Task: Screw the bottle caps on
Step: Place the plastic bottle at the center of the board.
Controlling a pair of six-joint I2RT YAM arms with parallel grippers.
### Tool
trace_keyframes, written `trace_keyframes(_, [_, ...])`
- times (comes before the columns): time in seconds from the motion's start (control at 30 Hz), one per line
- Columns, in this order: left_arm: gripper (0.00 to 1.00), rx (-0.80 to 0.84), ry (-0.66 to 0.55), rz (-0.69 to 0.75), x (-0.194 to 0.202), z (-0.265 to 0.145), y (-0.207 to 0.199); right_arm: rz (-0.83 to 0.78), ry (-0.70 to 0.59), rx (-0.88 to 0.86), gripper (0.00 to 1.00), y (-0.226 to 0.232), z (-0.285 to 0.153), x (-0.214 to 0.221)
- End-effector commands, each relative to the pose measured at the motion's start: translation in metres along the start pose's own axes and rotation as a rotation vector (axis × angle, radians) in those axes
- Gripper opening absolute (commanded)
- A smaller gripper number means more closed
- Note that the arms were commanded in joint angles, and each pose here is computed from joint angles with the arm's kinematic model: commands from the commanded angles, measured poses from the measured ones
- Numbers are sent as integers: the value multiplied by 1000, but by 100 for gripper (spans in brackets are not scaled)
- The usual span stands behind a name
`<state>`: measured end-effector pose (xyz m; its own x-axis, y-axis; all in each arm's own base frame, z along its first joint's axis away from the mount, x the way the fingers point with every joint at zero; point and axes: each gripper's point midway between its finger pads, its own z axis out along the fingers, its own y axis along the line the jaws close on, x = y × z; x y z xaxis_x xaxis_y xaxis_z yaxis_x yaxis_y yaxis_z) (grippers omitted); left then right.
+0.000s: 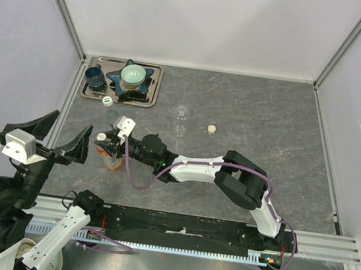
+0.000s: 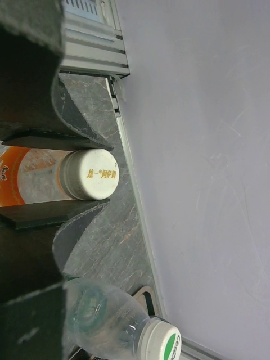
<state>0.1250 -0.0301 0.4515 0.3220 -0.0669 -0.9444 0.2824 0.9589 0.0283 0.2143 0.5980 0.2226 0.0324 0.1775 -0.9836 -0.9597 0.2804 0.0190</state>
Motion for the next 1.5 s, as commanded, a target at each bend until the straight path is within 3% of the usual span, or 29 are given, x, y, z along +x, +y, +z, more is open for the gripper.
trace_keyframes(0.0, [99, 19, -1, -36, -2, 4, -5, 18, 70, -30, 42, 9, 2, 21])
trace_keyframes(0.27, [99, 28, 3, -38, -1, 6, -7, 24, 86, -54, 61, 7, 12, 10])
trace_keyframes(0.63, [99, 36, 11, -38, 2, 6, -9, 26, 65, -95, 73, 9, 19, -17])
trace_keyframes(0.9, [99, 32, 6, -22, -4, 10, -7, -7, 30, -112, 96, 11, 13, -69])
trace_keyframes(1.13, [99, 56, 22, 3, -1, 19, -12, -43, -59, -107, 98, 13, -30, -166])
trace_keyframes(1.2, [99, 64, 28, 11, 0, 22, -13, -65, -49, -89, 98, 11, -42, -176])
trace_keyframes(1.23, [99, 69, 29, 15, 0, 24, -14, -71, -82, -74, 98, 11, -54, -204])
trace_keyframes(1.27, [99, 78, 34, 20, 1, 25, -16, -69, -50, -55, 98, 8, -63, -205])
trace_keyframes(1.33, [99, 146, 67, 47, 10, 33, -28, -76, -76, 59, 98, -10, -91, -242])
trace_keyframes(1.4, [99, 275, 127, 73, 28, 45, -50, -58, -34, 171, 98, -31, -119, -241])
trace_keyframes(1.43, [99, 325, 152, 76, 35, 48, -59, -56, -90, 219, 98, -45, -146, -271])
trace_keyframes(1.47, [100, 373, 187, 78, 45, 53, -67, -35, -98, 262, 98, -54, -161, -275])
